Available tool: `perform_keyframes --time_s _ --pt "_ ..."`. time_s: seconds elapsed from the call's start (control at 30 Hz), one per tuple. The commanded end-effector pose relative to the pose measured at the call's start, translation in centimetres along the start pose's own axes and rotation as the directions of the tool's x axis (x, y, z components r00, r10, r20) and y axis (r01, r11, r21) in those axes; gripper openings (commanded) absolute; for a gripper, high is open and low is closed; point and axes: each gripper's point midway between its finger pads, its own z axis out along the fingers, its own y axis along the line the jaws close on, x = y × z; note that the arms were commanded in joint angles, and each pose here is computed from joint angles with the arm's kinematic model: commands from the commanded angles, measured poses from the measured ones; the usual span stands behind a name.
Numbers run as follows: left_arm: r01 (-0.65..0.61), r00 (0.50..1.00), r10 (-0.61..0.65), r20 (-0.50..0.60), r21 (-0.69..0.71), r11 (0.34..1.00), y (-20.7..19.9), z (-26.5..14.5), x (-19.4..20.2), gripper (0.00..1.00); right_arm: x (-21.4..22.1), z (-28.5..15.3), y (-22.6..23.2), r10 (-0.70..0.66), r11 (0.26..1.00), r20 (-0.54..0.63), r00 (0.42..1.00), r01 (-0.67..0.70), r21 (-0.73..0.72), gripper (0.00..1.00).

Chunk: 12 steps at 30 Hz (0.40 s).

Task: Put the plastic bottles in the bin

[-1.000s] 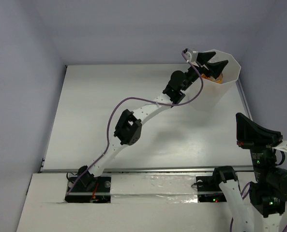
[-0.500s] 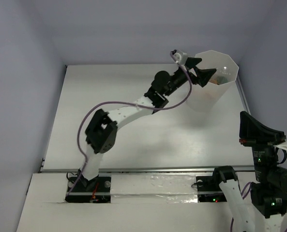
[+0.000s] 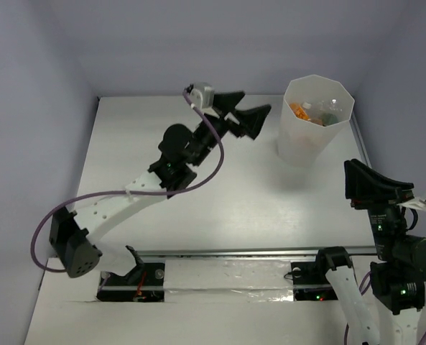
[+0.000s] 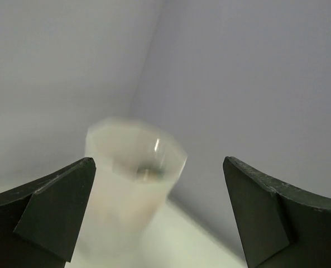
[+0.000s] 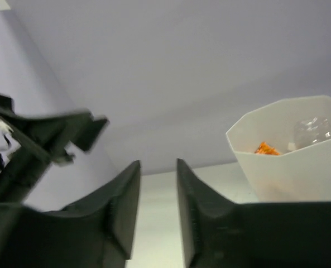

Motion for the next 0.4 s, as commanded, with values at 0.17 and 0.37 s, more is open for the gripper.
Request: perform_keyframes --time_s 0.17,0.37 --pt "0.043 0.955 -0.145 -0.26 -0.359 0.932 5.5 -15.0 7.3 0.99 4.1 2.7 0.6 0.076 0.991 -0.118 0.99 -0.088 -0.101 0.55" --pt "0.015 0.943 -0.159 -0.291 -0.442 0.897 6.8 -21.2 6.1 0.99 6.9 4.5 -1.0 0.112 0.991 -0.175 0.978 -0.124 -0.057 0.47"
